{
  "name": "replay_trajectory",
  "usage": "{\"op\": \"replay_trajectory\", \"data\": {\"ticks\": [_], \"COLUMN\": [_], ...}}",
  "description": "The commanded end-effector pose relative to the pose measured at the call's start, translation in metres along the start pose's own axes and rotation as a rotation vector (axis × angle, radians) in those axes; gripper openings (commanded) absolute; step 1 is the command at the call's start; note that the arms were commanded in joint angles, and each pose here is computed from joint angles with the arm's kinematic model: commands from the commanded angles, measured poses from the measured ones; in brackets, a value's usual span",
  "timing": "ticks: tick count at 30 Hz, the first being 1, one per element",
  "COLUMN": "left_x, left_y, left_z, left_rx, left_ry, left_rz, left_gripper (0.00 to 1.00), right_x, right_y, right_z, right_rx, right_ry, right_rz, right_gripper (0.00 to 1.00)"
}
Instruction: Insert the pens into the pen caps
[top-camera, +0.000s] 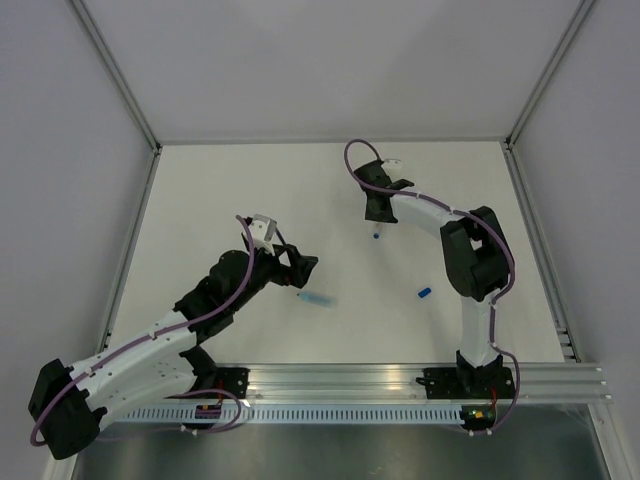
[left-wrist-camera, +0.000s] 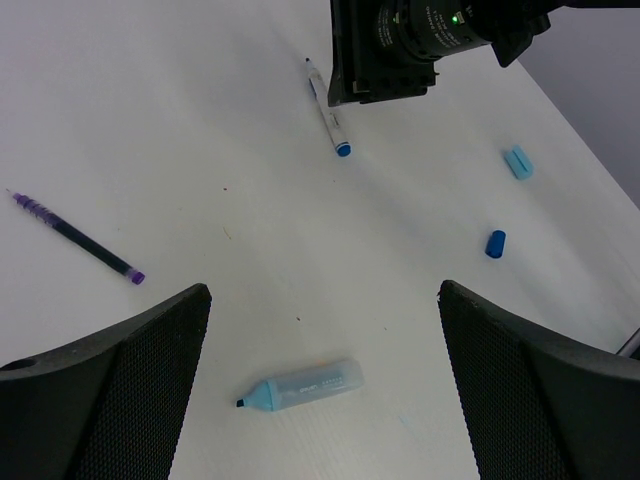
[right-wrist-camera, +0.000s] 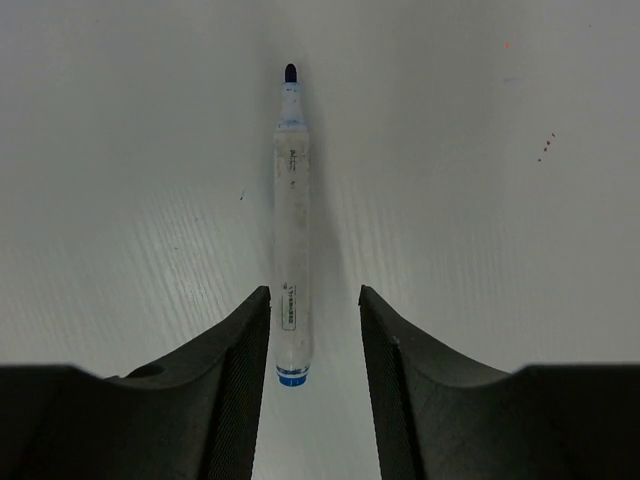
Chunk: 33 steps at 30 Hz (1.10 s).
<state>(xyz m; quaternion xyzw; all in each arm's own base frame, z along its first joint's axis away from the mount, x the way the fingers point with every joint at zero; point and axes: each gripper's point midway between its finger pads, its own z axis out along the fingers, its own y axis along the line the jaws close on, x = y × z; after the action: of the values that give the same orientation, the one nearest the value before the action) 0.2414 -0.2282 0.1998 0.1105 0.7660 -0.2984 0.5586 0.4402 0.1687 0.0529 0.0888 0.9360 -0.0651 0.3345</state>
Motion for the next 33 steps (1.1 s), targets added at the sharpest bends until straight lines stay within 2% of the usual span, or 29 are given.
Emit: {"op": "replay_trajectory", "data": {"ticks": [1,17,20,22,24,30,33], "left_x": [-0.001,-0.003,-0.005,-0.005,-0.003,0.004,0.01], "left_y": [0.003,0.006,0.006,0.007,0.007,0.002,-0.016], "left_z": [0.001,0.002,0.0,0.0,0.0,0.01,0.015], "left_rx": [-0.02,-0.043,-0.044,-0.046,-0.042,-0.038,0.06], "left_ry": [-0.012,-0.018,-0.031,-0.035,-0.032,0.046,0.087], "left_rz": [-0.012,-0.027,-0.033,-0.036,-0.037,-0.111,-0.139], "left_gripper": [1.0,1.0,1.0,1.0,1.0,0.96,0.93], "right_x": [-0.003,0.042,0.046,0.046,0.042,0.023,0.016], "right_y": [0.008,0.0,-0.002,-0.001,0.001,0.009,0.009], "right_z": [0.008,0.033,0.032,0.03,0.023,-0.027,-0.064], "right_rx": [-0.043,-0.052,-0.057,-0.068,-0.098,-0.268,-0.383], "right_ry": [0.012,0.128,0.139,0.141,0.122,0.03,-0.041], "right_rz": [0.007,-0.067,-0.088,-0.096,-0.086,-0.04,0.007], "right_gripper": [0.47,0.31,0.24,0.11,0.0,0.0,0.0]}}
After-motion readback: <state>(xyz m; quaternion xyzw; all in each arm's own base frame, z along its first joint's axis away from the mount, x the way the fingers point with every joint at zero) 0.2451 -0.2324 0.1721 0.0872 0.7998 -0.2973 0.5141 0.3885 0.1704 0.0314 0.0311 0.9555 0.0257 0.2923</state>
